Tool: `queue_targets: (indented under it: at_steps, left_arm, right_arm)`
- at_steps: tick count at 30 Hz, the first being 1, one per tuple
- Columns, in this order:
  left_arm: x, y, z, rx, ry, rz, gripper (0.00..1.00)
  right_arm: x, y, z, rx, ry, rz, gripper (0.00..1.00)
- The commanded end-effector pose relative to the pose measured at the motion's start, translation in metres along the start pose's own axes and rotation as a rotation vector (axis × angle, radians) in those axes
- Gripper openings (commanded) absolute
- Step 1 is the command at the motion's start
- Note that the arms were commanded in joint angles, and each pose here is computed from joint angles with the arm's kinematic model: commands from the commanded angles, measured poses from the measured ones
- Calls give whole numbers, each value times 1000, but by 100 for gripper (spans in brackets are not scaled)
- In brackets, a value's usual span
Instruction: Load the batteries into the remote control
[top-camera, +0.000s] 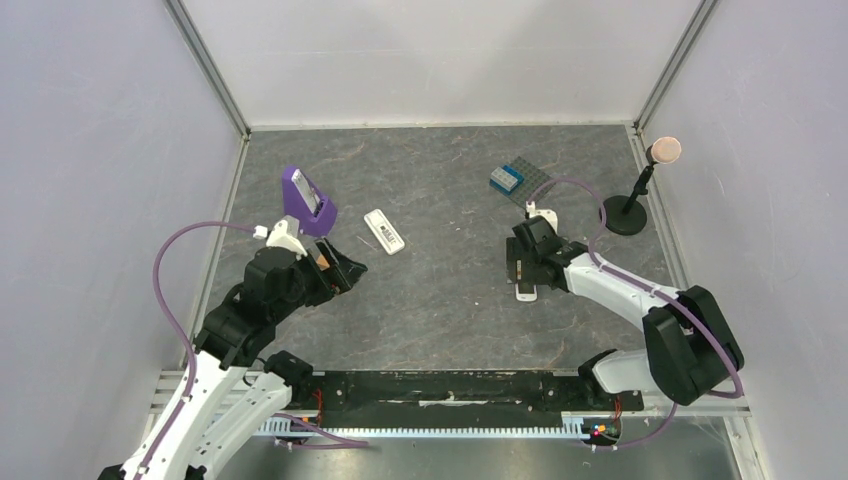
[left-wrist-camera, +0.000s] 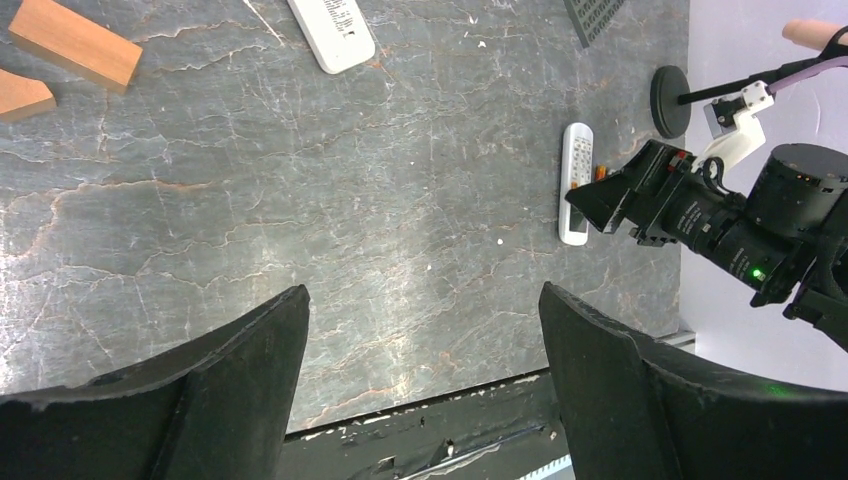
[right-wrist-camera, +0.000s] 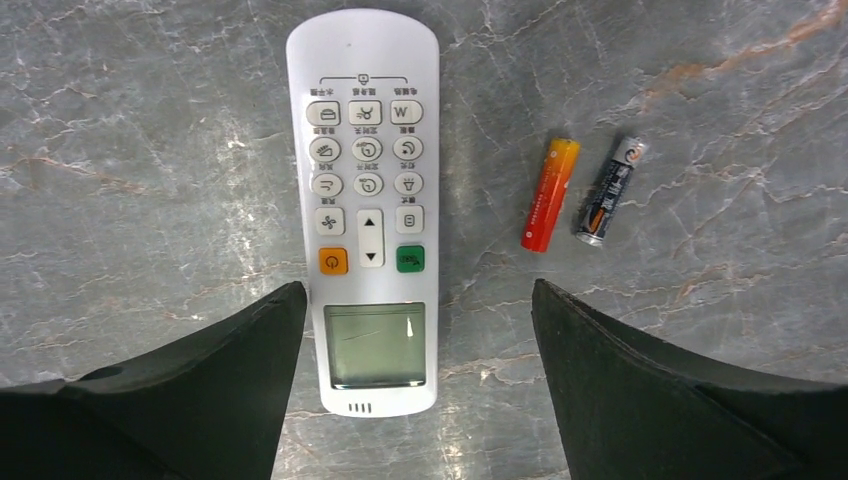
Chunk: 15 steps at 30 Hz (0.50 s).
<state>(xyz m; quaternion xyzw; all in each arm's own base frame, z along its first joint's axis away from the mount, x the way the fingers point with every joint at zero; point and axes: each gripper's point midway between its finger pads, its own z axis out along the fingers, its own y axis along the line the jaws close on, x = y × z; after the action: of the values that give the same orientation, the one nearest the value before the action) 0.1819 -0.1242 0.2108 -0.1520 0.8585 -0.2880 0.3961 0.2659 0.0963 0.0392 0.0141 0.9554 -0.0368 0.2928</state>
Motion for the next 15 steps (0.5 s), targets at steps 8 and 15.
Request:
queue_targets:
  at_steps: [8,15]
  left_arm:
    - [-8,-9,6,36,-18,69,90]
    - [-6,-39,9,205,13,201,84]
  right_arm:
    - [22,19,12,-133,84,4,73]
    - [14,24,7,-172,58,-31,29]
